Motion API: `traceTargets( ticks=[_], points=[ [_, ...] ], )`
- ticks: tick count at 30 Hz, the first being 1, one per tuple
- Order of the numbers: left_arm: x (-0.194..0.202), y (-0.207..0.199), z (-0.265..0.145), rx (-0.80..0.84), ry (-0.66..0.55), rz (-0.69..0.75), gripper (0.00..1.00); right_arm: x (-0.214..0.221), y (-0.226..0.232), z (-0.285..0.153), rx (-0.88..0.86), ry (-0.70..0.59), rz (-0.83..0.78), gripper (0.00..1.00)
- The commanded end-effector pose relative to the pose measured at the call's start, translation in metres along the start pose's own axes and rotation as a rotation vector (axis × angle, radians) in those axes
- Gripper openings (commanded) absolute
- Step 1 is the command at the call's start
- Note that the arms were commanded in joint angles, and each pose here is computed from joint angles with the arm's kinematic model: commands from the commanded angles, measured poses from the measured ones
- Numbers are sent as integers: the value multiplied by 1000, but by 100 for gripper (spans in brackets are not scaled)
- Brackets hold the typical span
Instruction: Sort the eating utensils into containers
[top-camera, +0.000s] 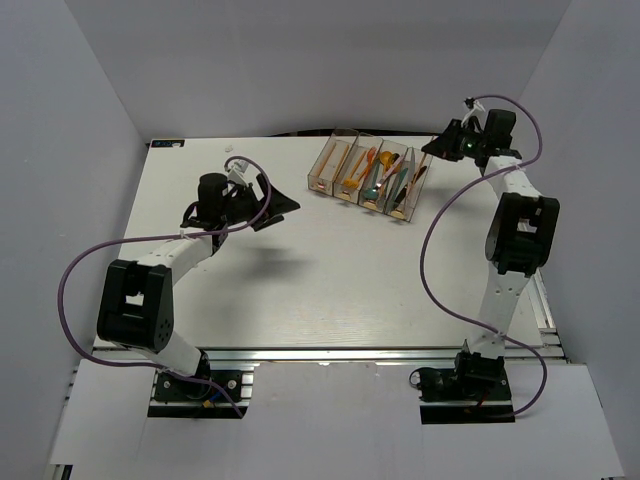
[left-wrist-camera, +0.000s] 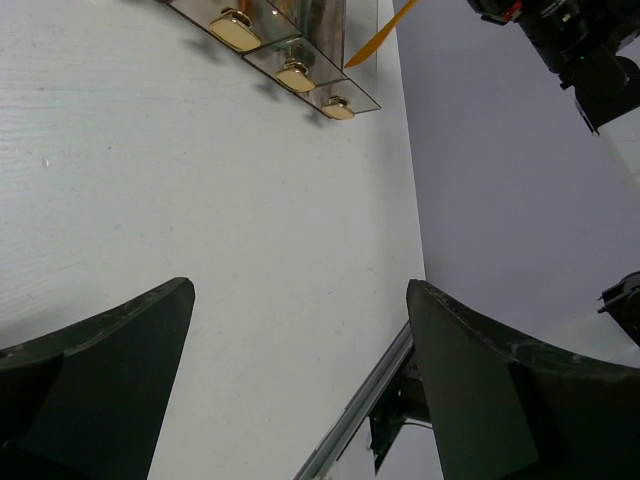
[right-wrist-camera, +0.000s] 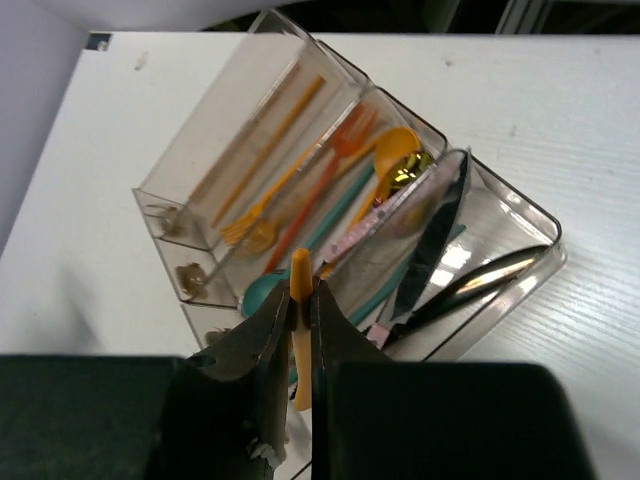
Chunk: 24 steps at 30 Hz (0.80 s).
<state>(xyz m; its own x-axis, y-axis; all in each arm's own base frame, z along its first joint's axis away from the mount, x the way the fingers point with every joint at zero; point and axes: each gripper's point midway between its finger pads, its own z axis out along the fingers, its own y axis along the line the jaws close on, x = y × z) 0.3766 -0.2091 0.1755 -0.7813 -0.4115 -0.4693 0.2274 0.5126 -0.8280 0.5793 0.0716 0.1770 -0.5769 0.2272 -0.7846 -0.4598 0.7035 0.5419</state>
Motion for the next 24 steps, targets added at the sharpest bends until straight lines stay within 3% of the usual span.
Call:
traceTargets(
  ticks=[1, 4, 9, 10, 11, 17, 24],
  points=[
    [-5, -15, -8, 26, -22, 27, 98, -3, -3, 10, 28, -4, -65, 1],
    [-7, -17, -8, 21, -26, 28, 98, 8, -4, 21, 20, 17, -72, 5],
    [-8, -15, -11, 3, -33, 36, 98, 16, -1, 30, 3, 36, -95, 27],
    [-9, -16, -12, 2, -36, 38, 98, 15, 0, 29, 3, 38, -100, 35],
    [-8, -17, -13, 1, -37, 48, 98, 15, -1, 28, 7, 38, -102, 50],
    [-14, -16, -20, -39, -53, 97, 98, -3, 6, 10, 42, 21, -172, 89],
    [-48, -48, -51, -113, -150, 270, 98, -32, 43, -39, 64, 9, -321, 89]
  ],
)
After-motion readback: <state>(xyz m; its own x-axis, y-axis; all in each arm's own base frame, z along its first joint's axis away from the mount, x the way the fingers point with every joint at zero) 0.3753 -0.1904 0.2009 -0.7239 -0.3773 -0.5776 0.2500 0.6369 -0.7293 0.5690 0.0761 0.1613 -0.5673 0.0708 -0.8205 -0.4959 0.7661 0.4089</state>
